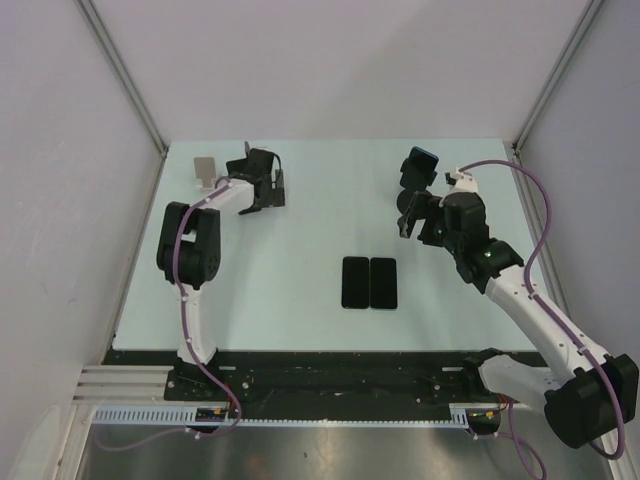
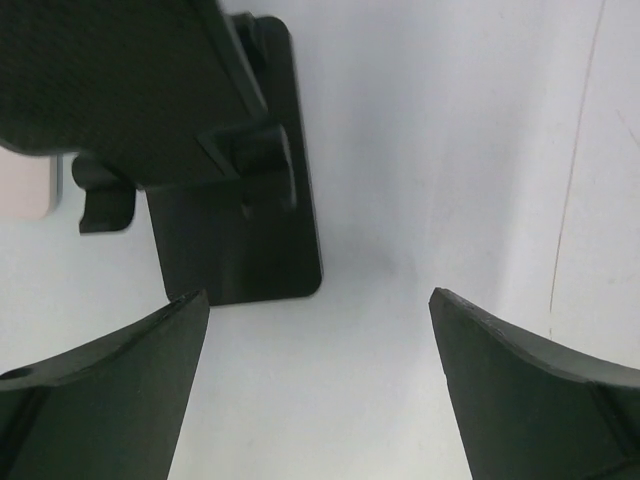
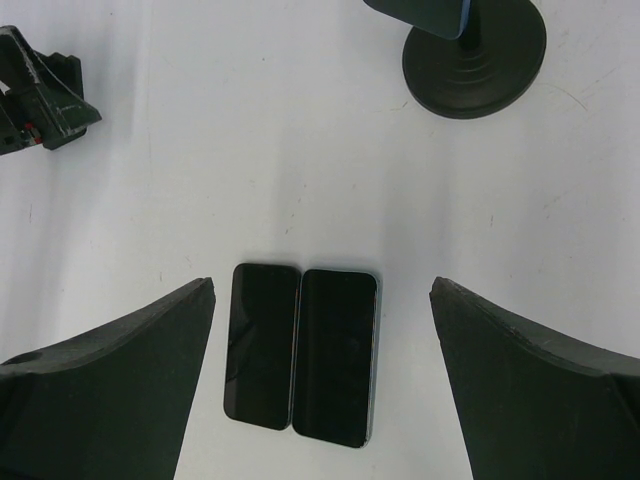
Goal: Remove the phone from the phone stand
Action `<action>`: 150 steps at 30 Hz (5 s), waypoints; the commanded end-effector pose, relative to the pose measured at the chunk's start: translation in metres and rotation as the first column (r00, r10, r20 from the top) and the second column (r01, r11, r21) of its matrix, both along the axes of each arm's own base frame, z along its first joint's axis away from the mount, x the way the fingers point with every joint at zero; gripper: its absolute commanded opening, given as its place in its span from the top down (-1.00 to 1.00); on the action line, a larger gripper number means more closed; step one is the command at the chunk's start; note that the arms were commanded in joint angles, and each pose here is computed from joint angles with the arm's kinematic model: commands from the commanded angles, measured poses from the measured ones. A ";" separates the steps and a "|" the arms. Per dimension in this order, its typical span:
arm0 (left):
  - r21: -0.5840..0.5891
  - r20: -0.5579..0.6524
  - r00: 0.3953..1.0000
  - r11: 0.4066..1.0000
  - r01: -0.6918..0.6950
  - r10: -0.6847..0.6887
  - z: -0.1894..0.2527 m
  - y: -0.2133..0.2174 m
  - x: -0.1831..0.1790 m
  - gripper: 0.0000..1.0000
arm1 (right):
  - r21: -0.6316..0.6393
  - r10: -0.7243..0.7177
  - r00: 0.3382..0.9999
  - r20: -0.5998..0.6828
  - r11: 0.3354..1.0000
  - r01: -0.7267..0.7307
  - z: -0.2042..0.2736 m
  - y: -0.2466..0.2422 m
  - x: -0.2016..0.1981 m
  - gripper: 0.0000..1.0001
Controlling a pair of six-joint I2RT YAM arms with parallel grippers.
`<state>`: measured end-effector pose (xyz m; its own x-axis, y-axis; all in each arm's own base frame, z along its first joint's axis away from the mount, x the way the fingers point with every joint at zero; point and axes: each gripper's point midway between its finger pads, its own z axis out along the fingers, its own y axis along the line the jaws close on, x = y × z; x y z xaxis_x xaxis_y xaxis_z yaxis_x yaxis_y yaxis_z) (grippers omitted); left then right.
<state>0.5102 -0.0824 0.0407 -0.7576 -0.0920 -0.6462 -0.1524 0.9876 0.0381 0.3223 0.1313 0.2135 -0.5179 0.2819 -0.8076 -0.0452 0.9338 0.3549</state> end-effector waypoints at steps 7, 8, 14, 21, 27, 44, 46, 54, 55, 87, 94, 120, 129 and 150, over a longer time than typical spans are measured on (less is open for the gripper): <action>0.319 0.017 0.999 0.947 0.026 -0.034 0.028 0.029 -0.006 -0.80 | 0.006 -0.033 0.999 0.028 0.999 0.033 0.007 -0.007 -0.006 -0.89; 0.337 0.004 0.999 0.941 0.032 -0.035 0.022 0.031 -0.003 -0.80 | 0.009 -0.036 0.999 0.033 0.999 0.036 0.009 -0.007 -0.007 -0.88; 0.394 -0.030 0.999 0.919 0.026 -0.015 0.006 0.039 0.000 -0.79 | 0.007 -0.049 0.998 0.025 0.999 0.049 0.006 -0.011 -0.014 -0.89; 0.420 -0.029 1.000 0.907 0.006 0.007 0.003 0.046 0.005 -0.79 | 0.012 -0.064 0.998 0.022 0.998 0.064 0.004 -0.013 -0.021 -0.89; 0.483 -0.020 0.999 0.875 -0.033 0.049 0.009 0.063 0.007 -0.80 | 0.009 -0.075 0.997 0.026 0.997 0.075 0.004 -0.013 -0.024 -0.88; 0.306 0.041 0.997 0.949 -0.078 0.068 0.037 0.057 -0.001 -0.83 | 0.016 -0.064 0.997 0.039 0.998 0.063 0.005 -0.005 -0.027 -0.87; 0.188 0.026 0.997 0.980 -0.072 0.068 0.030 0.042 -0.014 -0.83 | 0.016 -0.063 0.997 0.039 0.998 0.063 0.005 -0.005 -0.027 -0.88; -0.275 -0.015 0.974 0.936 -0.221 0.226 0.028 0.022 -0.036 -0.86 | 0.008 -0.067 0.997 0.037 0.998 0.067 0.004 -0.006 -0.027 -0.88; -0.351 -0.031 0.971 0.907 -0.232 0.237 0.027 0.025 -0.036 -0.86 | 0.008 -0.067 0.997 0.038 0.998 0.067 0.004 -0.006 -0.027 -0.87; -0.825 0.048 0.799 0.475 -0.306 0.599 0.015 0.045 0.010 -0.93 | -0.005 -0.063 0.997 0.034 0.998 0.063 0.001 -0.015 -0.023 -0.88; -0.827 0.064 0.806 0.484 -0.287 0.588 0.016 0.038 0.022 -0.92 | -0.011 -0.060 0.998 0.027 0.998 0.060 -0.001 -0.015 -0.023 -0.88; -0.682 0.329 0.920 0.728 0.077 0.212 0.110 -0.045 -0.066 -1.00 | 0.000 -0.116 0.986 0.118 0.993 0.117 0.024 -0.036 0.029 -0.85; -0.359 0.361 0.922 0.893 0.273 -0.136 0.127 -0.086 -0.136 -1.00 | -0.041 -0.255 0.943 0.215 0.962 0.269 0.047 -0.059 0.083 -0.93; -0.178 0.269 0.895 0.896 0.408 -0.355 0.097 -0.097 -0.182 -1.00 | -0.099 -0.441 0.811 0.385 0.854 0.511 0.079 -0.050 0.182 -1.00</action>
<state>0.3243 -0.1825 0.1273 -0.6337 -0.0009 -0.7736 0.2486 0.9467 -0.2047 0.4900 0.0900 0.2649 -0.1601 0.2495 -0.9550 0.2592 0.9442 0.2033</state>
